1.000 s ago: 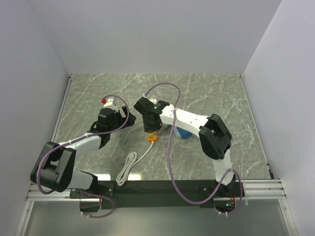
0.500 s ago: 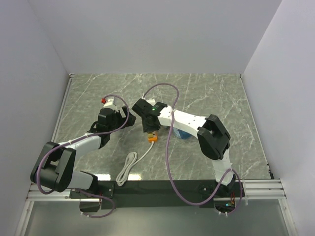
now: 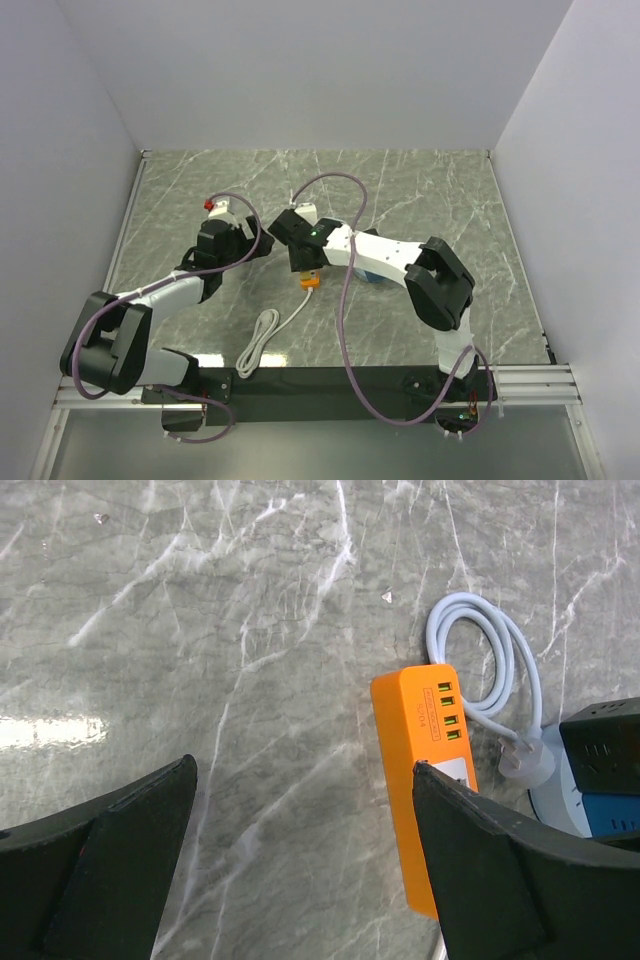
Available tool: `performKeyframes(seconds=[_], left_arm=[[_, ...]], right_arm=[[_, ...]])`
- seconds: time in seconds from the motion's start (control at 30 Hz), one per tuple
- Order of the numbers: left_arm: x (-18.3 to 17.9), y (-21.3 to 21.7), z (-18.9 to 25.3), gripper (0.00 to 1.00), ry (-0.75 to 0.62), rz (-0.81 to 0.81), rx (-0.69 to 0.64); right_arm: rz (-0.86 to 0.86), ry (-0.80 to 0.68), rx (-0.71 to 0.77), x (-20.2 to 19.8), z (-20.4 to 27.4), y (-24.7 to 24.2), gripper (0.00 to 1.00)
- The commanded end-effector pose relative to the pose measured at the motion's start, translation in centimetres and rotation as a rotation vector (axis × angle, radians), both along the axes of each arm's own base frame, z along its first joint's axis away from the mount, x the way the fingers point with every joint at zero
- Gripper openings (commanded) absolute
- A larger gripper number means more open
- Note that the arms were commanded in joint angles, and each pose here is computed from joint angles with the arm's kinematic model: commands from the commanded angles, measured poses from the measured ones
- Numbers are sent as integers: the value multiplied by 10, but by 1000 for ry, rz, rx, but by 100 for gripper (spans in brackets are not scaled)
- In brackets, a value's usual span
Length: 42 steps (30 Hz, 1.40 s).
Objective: Insert the plug
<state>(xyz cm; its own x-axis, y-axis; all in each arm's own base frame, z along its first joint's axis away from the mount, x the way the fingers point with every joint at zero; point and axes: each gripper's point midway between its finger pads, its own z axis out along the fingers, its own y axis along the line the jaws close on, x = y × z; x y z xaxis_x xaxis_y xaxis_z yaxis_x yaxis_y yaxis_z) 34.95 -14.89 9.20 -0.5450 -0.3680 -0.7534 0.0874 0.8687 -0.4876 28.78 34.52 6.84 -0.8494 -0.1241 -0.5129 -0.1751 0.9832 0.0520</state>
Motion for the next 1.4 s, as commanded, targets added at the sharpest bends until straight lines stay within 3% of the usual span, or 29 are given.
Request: performKeyframes(seconds=[0.0, 0.13, 0.23, 0.27, 0.5, 0.57, 0.73, 0.8, 1.07, 1.37], left_arm=[[1, 7, 9, 95, -34, 16, 19], [0, 8, 12, 95, -38, 24, 19], [1, 10, 18, 97, -48, 34, 20], [1, 11, 19, 98, -47, 37, 22], [3, 10, 25, 99, -38, 39, 28], [4, 10, 28, 99, -39, 38, 30], [3, 17, 41, 99, -52, 62, 51], [0, 19, 56, 100, -87, 69, 46], [-21, 33, 113, 99, -207, 109, 6], [-41, 63, 147, 100, -264, 241, 18]], right_arm=[[-17, 80, -116, -26, -47, -23, 0], [4, 56, -79, -25, -40, -18, 0], [30, -1, -35, -17, -20, -11, 12], [36, -22, -24, -14, -14, -9, 22], [79, -194, 52, 11, 47, -1, 58], [96, -217, 49, 13, 55, -4, 89], [107, -287, 71, 12, 75, -23, 92], [91, -362, 134, 11, 105, -31, 93], [-73, -616, 296, 18, 161, -136, 95], [-320, -825, 357, 17, 188, -258, 97]])
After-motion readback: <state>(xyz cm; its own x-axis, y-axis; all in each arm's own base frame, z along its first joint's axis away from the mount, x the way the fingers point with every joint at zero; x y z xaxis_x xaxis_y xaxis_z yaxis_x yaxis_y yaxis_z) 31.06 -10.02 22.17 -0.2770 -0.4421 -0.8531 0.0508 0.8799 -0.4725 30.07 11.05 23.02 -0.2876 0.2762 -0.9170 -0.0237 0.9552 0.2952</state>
